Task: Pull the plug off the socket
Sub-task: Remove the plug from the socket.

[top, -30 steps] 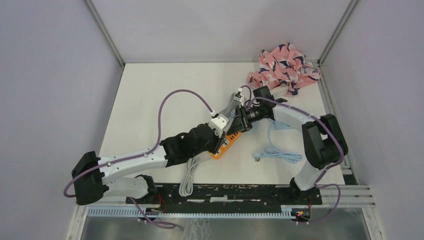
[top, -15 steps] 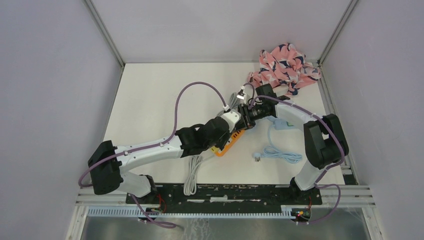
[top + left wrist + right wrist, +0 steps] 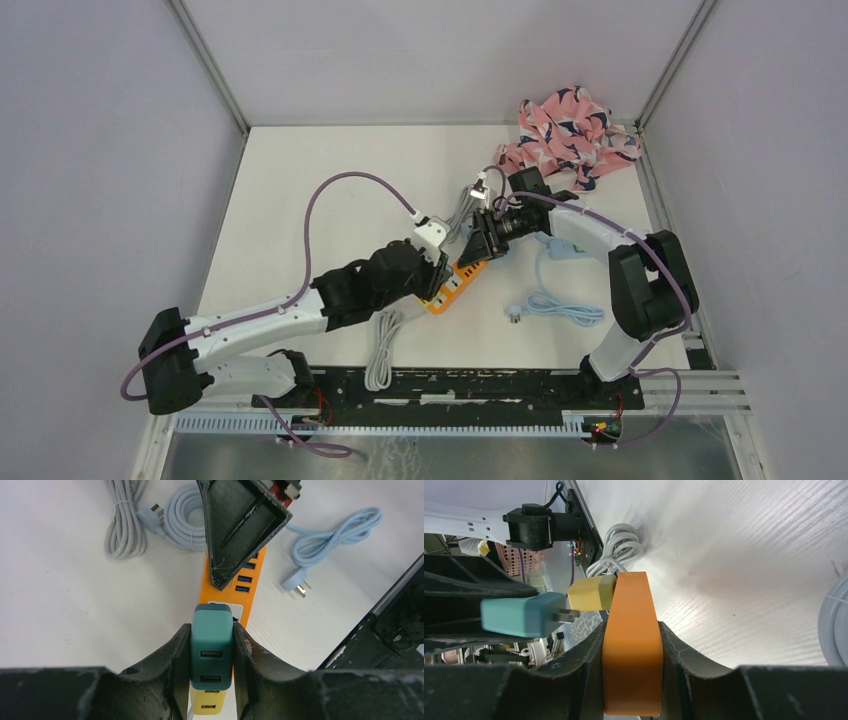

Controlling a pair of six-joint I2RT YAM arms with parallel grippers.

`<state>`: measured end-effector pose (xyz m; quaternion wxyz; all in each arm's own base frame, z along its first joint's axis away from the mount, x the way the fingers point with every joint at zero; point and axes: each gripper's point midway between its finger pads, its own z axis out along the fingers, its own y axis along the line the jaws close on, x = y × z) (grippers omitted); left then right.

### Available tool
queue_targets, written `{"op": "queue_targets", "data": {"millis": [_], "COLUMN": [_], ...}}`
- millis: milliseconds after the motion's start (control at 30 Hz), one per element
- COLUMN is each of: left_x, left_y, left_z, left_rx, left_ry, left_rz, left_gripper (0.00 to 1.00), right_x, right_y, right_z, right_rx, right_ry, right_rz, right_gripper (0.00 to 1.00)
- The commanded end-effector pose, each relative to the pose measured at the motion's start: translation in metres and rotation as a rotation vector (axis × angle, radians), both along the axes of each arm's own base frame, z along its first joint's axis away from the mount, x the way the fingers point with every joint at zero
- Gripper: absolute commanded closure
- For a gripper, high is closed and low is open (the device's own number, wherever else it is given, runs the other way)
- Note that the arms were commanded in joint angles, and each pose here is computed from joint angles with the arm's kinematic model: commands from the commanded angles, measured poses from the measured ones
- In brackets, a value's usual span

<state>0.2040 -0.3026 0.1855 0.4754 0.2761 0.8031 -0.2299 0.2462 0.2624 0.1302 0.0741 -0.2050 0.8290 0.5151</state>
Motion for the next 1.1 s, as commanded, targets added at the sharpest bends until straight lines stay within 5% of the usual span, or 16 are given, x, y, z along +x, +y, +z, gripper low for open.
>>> {"op": "queue_targets", "data": {"millis": [0, 367, 833, 1067], "left_x": [0.014, 0.036, 0.030, 0.056], "left_y": [-0.010, -0.030, 0.010, 0.055], "left_z": [0.046, 0.023, 0.051, 0.046], "left_rx": [-0.165, 0.045, -0.079, -0.208], "left_ry": [-0.063, -0.010, -0.097, -0.078], "left_rz": [0.062, 0.098, 0.169, 0.290], "left_gripper": [0.97, 0.97, 0.97, 0.97], "right_x": [0.007, 0.008, 0.009, 0.009], "right_y": [0.001, 0.001, -0.001, -0.004], "right_z": [0.013, 0.011, 0.017, 0.026], "right_rx": [0.018, 0.020, 0.037, 0.084], "right_ry": [-0.065, -0.062, -0.064, -0.068], "right_rz": [0.004, 0.004, 0.009, 0.024], "right_gripper": [1.00, 1.00, 1.00, 1.00]}}
